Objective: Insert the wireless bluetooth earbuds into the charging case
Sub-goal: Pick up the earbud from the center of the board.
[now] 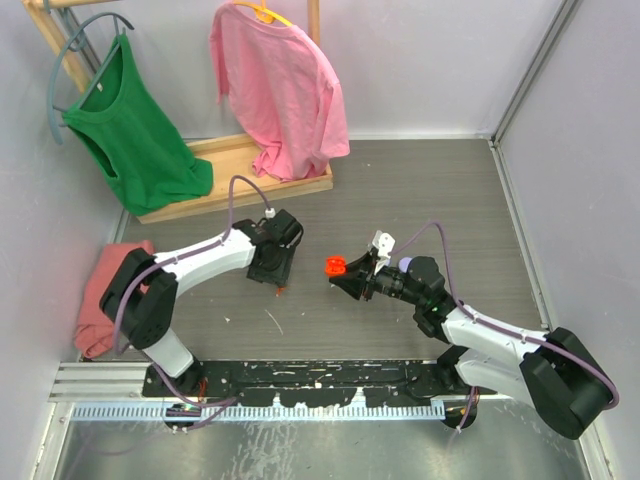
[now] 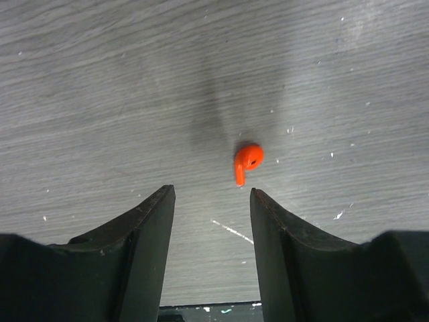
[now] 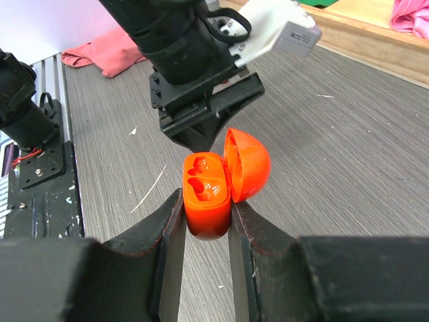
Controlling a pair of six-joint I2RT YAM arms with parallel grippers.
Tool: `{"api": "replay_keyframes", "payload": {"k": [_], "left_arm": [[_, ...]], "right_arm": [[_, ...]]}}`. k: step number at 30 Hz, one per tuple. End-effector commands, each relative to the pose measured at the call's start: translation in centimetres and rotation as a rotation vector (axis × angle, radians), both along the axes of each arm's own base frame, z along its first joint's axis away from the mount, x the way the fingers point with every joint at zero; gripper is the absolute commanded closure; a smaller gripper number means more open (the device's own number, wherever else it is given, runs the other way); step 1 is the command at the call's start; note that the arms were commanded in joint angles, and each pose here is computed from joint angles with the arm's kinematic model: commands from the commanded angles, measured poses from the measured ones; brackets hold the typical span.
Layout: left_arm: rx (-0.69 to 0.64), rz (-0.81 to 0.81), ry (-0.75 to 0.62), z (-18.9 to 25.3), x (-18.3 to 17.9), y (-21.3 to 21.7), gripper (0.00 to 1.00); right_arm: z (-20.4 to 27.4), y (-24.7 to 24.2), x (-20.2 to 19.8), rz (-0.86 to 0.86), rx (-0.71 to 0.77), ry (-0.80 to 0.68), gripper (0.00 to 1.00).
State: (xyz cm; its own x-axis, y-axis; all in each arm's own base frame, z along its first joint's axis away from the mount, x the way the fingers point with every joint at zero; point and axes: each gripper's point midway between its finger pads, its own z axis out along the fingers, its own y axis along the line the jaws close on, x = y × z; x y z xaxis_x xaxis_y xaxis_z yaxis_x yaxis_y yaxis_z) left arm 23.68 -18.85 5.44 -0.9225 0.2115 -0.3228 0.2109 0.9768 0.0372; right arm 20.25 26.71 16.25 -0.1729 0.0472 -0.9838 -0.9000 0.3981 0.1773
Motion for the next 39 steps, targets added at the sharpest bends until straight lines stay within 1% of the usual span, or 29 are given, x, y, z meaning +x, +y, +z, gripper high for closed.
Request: {"api": "replay_keyframes", "payload": {"k": [1,8,18,24,27,32,39], "left_arm": [[-0.033,-0.026,-0.020,0.3,1.7,-1.9,0.51],[-0.033,-0.029,0.033,-1.3,1.7,-2.7,0.55],[-0.021,-0.029,0.102,-3.1,1.0,-3.0,0.64],[-0.002,-0.026,0.132,-4.0,0.6,-2.7,0.71],[0.005,-0.021,0.136,-4.1,0.5,-2.6,0.78],[-0.014,-0.006,0.105,-3.2,0.6,-2.5,0.81],[-0.072,0.022,-0.019,0.2,1.8,-2.6,0.85]], "right_arm": [[1.9,0.2,0.4,-0.008,0.049,-0.062,0.99],[1.7,0.4,0.5,-0.008,0.044,-0.051,0.99],[1.4,0.5,0.7,-0.008,0.034,-0.040,0.99],[1.4,0.5,0.7,-0.008,0.035,-0.042,0.99],[1.4,0.5,0.7,-0.008,0.033,-0.042,0.99],[1.5,0.4,0.7,-0.010,0.034,-0.043,0.99],[1.7,0.5,0.8,-0.013,0.046,-0.044,0.99]]}}
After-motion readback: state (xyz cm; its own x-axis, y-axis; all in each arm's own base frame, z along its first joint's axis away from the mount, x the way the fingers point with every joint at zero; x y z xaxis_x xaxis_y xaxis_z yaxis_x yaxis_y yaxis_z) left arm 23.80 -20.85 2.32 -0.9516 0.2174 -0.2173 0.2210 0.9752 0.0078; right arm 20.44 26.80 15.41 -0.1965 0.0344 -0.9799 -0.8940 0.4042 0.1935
